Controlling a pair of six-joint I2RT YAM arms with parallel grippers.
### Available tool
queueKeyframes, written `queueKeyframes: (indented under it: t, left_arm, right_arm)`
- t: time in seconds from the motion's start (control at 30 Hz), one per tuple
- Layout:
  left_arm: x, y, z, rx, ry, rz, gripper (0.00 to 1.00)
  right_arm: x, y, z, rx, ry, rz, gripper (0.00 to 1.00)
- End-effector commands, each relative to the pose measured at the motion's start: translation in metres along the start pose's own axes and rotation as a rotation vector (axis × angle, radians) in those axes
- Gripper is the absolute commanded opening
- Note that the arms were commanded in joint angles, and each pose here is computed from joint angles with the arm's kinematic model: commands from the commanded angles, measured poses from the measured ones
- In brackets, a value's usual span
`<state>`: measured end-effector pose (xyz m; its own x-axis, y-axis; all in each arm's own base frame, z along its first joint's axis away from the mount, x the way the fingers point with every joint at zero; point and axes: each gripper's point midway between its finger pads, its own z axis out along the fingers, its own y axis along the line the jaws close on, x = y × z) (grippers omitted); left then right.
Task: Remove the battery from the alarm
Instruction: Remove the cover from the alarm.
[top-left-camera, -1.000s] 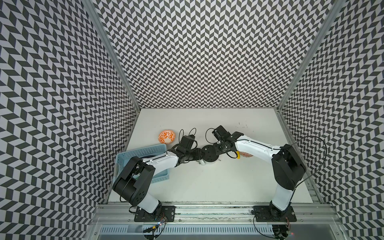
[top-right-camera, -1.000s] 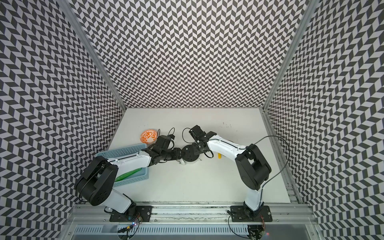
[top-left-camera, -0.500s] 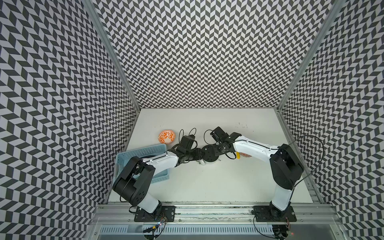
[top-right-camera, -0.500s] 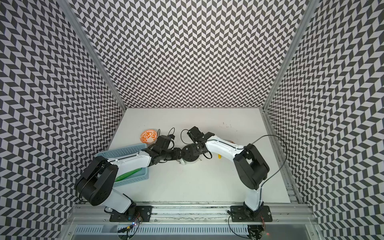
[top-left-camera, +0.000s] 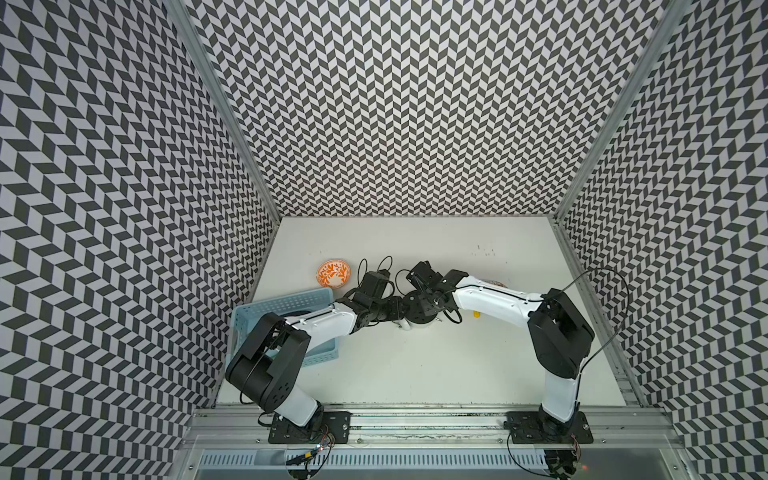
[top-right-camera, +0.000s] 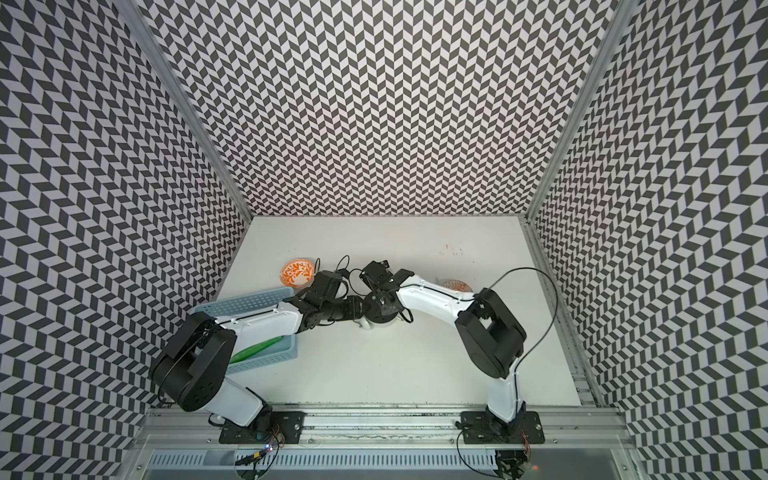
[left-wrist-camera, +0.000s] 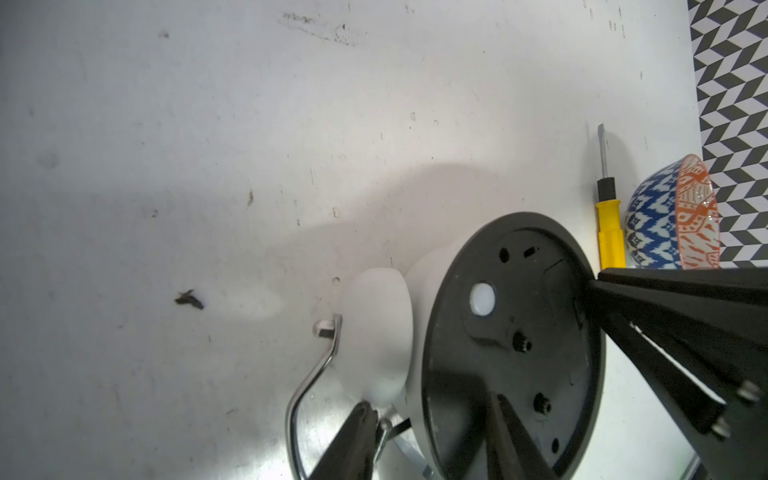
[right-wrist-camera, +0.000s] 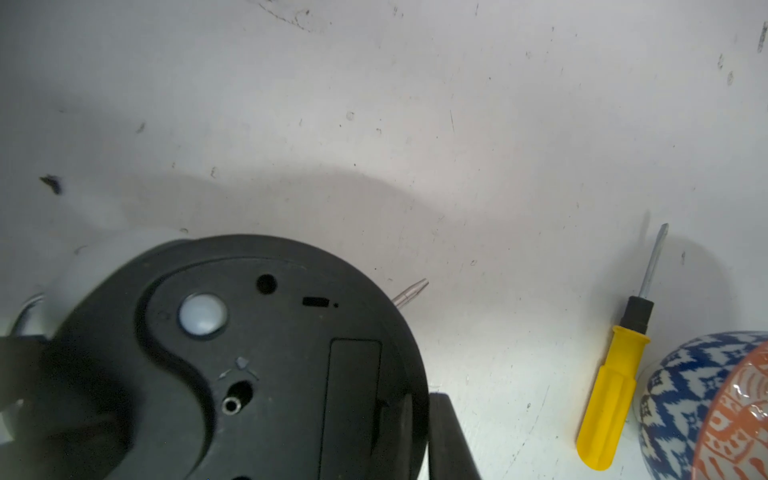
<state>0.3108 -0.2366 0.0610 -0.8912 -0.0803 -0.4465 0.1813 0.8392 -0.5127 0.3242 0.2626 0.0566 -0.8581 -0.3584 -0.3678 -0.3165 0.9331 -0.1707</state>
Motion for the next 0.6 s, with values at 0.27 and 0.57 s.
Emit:
queueKeyframes:
  t: [0.27, 0.57]
  left_arm:
    - [0.049, 0.046, 0.011, -0.150, 0.159, -0.034, 0.40]
    - [0.046, 0.046, 0.007, -0.164, 0.150, -0.032, 0.40]
  right_arm:
    - [0.184, 0.064, 0.040, -0.475, 0.607, -0.112, 0.17]
    - [0.085, 0.032, 0.021, -0.473, 0.323, 0.101, 0.17]
